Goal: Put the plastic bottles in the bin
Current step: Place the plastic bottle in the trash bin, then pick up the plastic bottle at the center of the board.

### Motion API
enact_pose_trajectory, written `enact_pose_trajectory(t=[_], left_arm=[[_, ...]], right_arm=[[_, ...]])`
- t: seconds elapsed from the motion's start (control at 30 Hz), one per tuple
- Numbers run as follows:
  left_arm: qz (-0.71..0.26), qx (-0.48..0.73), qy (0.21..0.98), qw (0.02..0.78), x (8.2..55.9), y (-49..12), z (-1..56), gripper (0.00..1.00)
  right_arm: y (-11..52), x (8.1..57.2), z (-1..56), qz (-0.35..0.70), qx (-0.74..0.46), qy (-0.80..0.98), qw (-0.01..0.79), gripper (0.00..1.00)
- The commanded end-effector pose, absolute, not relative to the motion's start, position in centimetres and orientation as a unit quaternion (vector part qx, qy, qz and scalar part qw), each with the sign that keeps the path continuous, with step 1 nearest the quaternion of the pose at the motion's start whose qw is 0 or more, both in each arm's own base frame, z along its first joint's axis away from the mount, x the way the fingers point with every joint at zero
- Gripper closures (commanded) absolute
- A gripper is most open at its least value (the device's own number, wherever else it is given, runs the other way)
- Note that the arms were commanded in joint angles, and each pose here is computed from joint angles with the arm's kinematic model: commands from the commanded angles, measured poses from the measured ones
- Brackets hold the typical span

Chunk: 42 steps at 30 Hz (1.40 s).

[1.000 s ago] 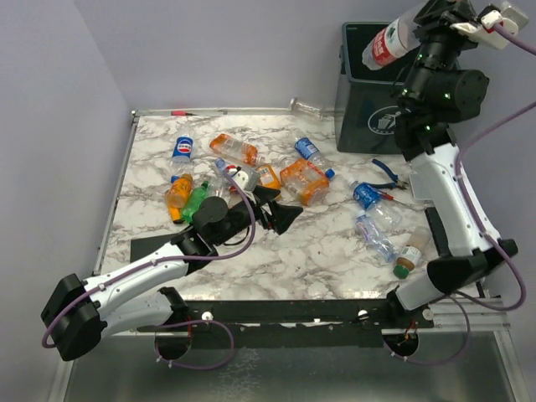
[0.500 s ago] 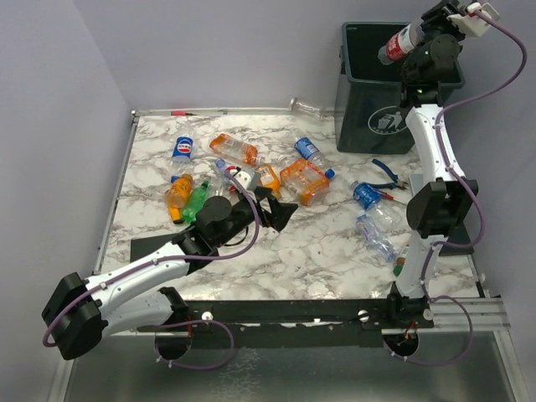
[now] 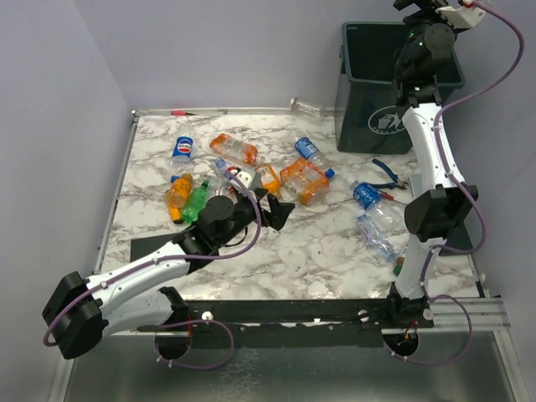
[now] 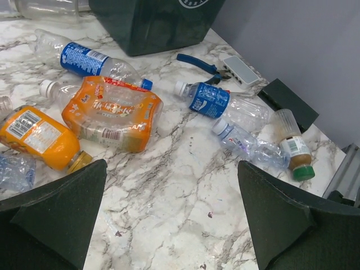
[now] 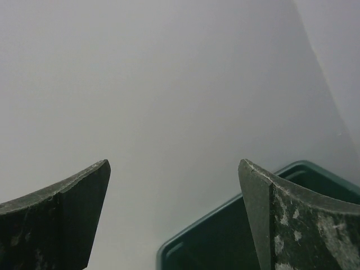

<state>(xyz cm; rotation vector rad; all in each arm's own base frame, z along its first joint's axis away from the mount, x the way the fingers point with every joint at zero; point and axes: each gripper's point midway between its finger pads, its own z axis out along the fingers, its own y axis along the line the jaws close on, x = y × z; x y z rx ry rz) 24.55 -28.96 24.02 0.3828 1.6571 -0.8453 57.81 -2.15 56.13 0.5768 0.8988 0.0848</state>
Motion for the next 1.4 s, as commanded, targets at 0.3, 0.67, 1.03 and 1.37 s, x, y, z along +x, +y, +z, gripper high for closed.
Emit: enact_pose_trajectory(t=[0.3, 0.67, 1.03, 1.37], left_arm=[[-0.195, 0.062, 0.758, 0.619, 28.6, -23.4, 23.4, 0.01], [-0.045, 0.051, 0.811, 0.581, 30.4, -20.3, 19.5, 0.01], [-0.066, 0.062, 0.896, 0.435, 32.6, -22.0, 10.7, 0.02], [-0.009, 0.030, 0.924, 0.381, 33.9, -19.6, 6.5, 0.08]], right_arm=[[16.6, 42.6, 52.0, 0.256, 0.142, 0.573, 0.765, 0.00], [17.9, 34.5, 27.5, 0.260, 0.150, 0.798, 0.522, 0.00], [18.2, 26.5, 17.1, 0.346, 0.121, 0.816, 0.448, 0.00], [17.1, 24.7, 14.9, 0.328, 0.117, 0.832, 0.431, 0.00]])
